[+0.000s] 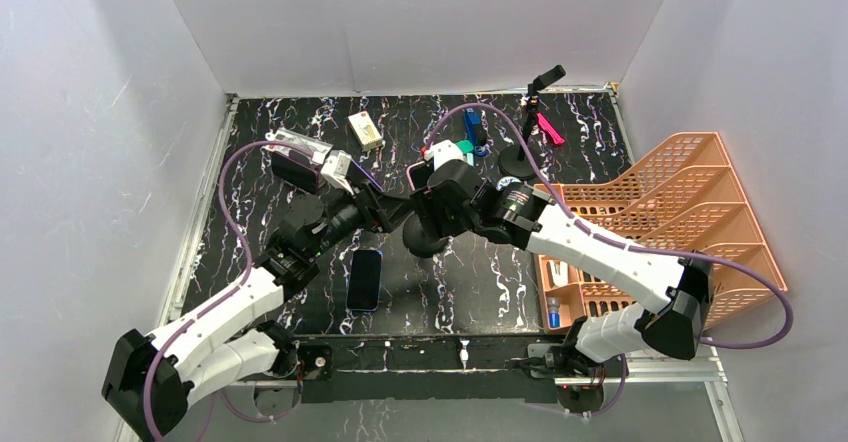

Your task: Remove the phone from the phone stand

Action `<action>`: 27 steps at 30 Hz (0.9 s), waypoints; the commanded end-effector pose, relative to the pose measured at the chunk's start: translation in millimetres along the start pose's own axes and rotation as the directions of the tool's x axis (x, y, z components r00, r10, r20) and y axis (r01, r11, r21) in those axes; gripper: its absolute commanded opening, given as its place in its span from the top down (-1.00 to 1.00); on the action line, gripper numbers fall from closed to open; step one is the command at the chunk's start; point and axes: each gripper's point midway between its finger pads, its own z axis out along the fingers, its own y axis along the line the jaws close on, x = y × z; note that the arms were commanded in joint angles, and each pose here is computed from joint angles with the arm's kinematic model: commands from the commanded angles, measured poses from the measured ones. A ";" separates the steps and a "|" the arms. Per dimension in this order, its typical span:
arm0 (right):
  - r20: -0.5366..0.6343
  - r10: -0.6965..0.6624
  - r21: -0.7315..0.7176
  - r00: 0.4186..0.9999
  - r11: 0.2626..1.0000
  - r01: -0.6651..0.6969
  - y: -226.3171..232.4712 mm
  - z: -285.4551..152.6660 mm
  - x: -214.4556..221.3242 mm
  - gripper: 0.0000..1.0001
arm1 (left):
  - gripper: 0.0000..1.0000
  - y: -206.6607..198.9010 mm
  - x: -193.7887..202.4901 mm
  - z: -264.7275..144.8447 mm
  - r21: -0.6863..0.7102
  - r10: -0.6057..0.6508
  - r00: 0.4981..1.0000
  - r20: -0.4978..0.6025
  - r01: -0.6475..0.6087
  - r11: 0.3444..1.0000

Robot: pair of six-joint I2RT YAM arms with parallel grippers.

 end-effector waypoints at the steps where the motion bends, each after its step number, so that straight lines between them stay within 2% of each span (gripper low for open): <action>1: 0.115 0.022 -0.056 0.993 0.998 -0.016 3.9 -30.8 -33.5 1.00 | -0.30 -24.0 -13.5 5.8 0.096 -0.040 0.999 0.022 0.038 0.995; 8: 0.123 0.035 -0.067 0.992 0.997 -0.027 5.0 -28.7 -31.9 1.00 | -0.16 -23.7 -4.3 13.6 0.130 -0.120 0.993 -0.010 0.121 0.984; 17: 0.131 0.040 -0.070 0.991 0.997 -0.031 3.3 -26.8 -27.9 1.00 | -0.14 -10.9 8.0 17.6 0.144 -0.210 0.977 -0.038 0.213 0.966; 27: 0.139 0.051 -0.076 0.989 0.996 -0.041 2.0 -25.0 -23.9 1.00 | -0.06 -9.1 18.2 17.4 0.160 -0.244 0.967 -0.076 0.254 0.954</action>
